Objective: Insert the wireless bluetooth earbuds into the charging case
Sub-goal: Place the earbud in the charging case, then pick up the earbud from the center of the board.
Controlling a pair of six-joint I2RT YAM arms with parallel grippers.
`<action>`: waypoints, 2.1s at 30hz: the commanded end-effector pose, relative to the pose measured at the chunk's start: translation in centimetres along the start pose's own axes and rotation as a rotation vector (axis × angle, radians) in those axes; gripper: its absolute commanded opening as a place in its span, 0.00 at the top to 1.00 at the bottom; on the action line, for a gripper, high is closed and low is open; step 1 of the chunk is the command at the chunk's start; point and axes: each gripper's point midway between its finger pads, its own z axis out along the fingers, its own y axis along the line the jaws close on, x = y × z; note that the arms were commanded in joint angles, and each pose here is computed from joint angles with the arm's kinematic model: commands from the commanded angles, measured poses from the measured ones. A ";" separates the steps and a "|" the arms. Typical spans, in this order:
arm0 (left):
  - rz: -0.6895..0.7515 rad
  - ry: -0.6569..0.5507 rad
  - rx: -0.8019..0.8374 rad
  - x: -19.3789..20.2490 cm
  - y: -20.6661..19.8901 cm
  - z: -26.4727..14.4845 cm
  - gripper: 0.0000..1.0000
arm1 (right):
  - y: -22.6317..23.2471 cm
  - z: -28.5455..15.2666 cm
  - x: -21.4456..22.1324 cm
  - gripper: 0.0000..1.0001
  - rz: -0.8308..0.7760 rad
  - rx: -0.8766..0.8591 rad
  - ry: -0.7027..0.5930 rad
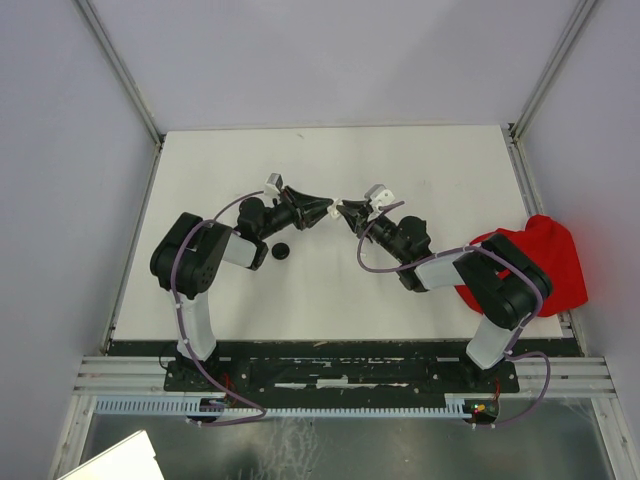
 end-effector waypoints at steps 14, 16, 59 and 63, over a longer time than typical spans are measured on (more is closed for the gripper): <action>-0.021 -0.015 0.065 -0.5 -1.3 0.4 0.97 | -1.4 -0.5 -6.0 0.37 0.078 0.084 -0.191; -0.027 -0.024 0.061 -0.7 -0.8 0.3 0.97 | -2.7 -1.1 -7.5 0.35 0.099 0.145 -0.235; 0.017 -0.356 0.025 -7.4 -1.7 -8.9 0.97 | 0.7 -6.6 9.8 0.45 0.088 -0.085 1.207; 0.016 -0.364 0.024 -7.6 -1.7 -9.3 0.97 | 0.8 -6.3 10.6 0.46 0.049 -0.092 1.232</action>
